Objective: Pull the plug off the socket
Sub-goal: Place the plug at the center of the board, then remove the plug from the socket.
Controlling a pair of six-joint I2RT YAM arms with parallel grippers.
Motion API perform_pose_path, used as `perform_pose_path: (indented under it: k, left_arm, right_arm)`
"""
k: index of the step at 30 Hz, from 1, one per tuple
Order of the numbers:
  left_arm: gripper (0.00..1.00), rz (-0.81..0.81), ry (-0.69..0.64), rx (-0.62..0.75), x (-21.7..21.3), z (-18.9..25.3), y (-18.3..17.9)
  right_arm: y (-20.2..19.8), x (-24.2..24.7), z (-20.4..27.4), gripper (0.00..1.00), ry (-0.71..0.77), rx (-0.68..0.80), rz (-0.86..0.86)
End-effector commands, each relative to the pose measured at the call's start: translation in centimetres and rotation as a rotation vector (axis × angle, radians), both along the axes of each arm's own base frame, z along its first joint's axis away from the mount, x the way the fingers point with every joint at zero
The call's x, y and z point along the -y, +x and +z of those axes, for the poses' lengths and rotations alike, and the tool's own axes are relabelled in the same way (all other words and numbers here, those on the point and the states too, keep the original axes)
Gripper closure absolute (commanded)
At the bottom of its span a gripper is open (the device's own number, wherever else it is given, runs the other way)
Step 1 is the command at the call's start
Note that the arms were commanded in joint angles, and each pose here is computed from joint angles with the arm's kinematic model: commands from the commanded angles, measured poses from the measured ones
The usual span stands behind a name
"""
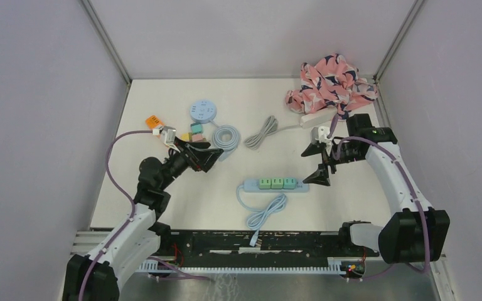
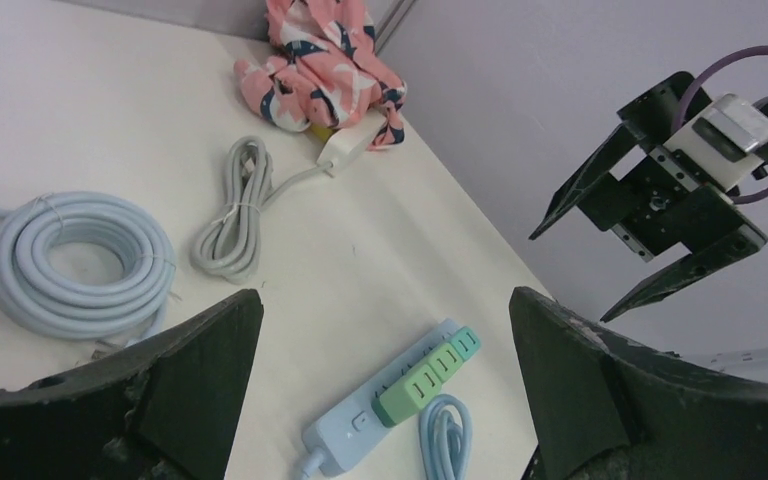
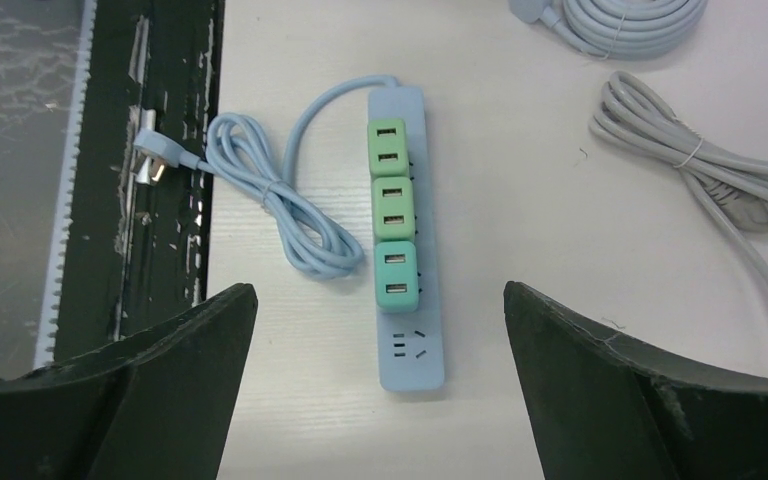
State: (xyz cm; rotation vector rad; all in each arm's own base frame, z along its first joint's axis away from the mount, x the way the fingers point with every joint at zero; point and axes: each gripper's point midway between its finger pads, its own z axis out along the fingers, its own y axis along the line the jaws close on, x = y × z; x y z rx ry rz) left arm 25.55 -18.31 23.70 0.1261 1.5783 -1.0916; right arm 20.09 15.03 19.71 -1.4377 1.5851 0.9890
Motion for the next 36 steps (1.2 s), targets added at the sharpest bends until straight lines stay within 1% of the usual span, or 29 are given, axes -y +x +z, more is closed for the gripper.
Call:
perform_pose_path:
  k: [1,3,5,8,10,11,14,21,26,31,34,36]
  left_arm:
    - [0.02,-0.090,-0.080,0.232,1.1,3.7,-1.5]
    - [0.04,-0.142,-0.031,0.276,2.6,3.1,-2.1]
    - [0.04,-0.149,0.030,0.345,4.2,2.6,-2.9]
    - [0.02,-0.140,0.175,0.491,6.9,1.7,-4.3]
    - [0.01,-0.137,0.279,0.557,8.2,0.3,-4.8]
    - [0.01,-0.141,0.321,0.570,8.6,-0.5,-4.8]
    - [0.01,-0.223,0.427,0.601,10.1,-3.4,-5.2]
    - [0.00,-0.374,0.587,0.622,12.6,-7.7,-4.8]
    - [0.02,-0.498,0.614,0.622,15.1,-9.2,-4.6]
    - [0.07,-0.550,0.601,0.624,16.9,-10.4,-4.1]
    - [0.11,-0.591,0.589,0.607,17.9,-11.5,-4.1]
    - [0.13,-0.602,0.574,0.607,18.3,-12.0,-4.1]
  right_arm:
    - [1.6,-0.3,-1.2,0.00,-0.044,0.126,0.019]
    - [1.7,-0.5,-2.0,0.00,-0.069,0.148,0.029]
    - [1.5,-0.6,-2.6,0.00,-0.084,0.138,0.052]
    - [1.5,-0.7,-3.5,0.00,-0.105,0.141,0.073]
    - [1.3,-0.7,-4.4,0.00,-0.127,0.133,0.082]
    - [1.3,-0.7,-4.9,0.00,-0.143,0.133,0.089]
    - [1.2,-0.8,-6.5,0.00,-0.199,0.136,0.111]
    - [3.1,-1.8,-8.4,0.00,-0.302,0.163,0.076]
    - [2.5,-3.0,-10.3,0.07,-0.356,0.162,0.124]
    - [2.2,-2.5,-12.2,0.16,-0.431,0.187,0.149]
    - [2.1,-2.5,-12.6,0.24,-0.436,0.185,0.150]
    - [1.9,-2.7,-12.7,0.31,-0.432,0.178,0.152]
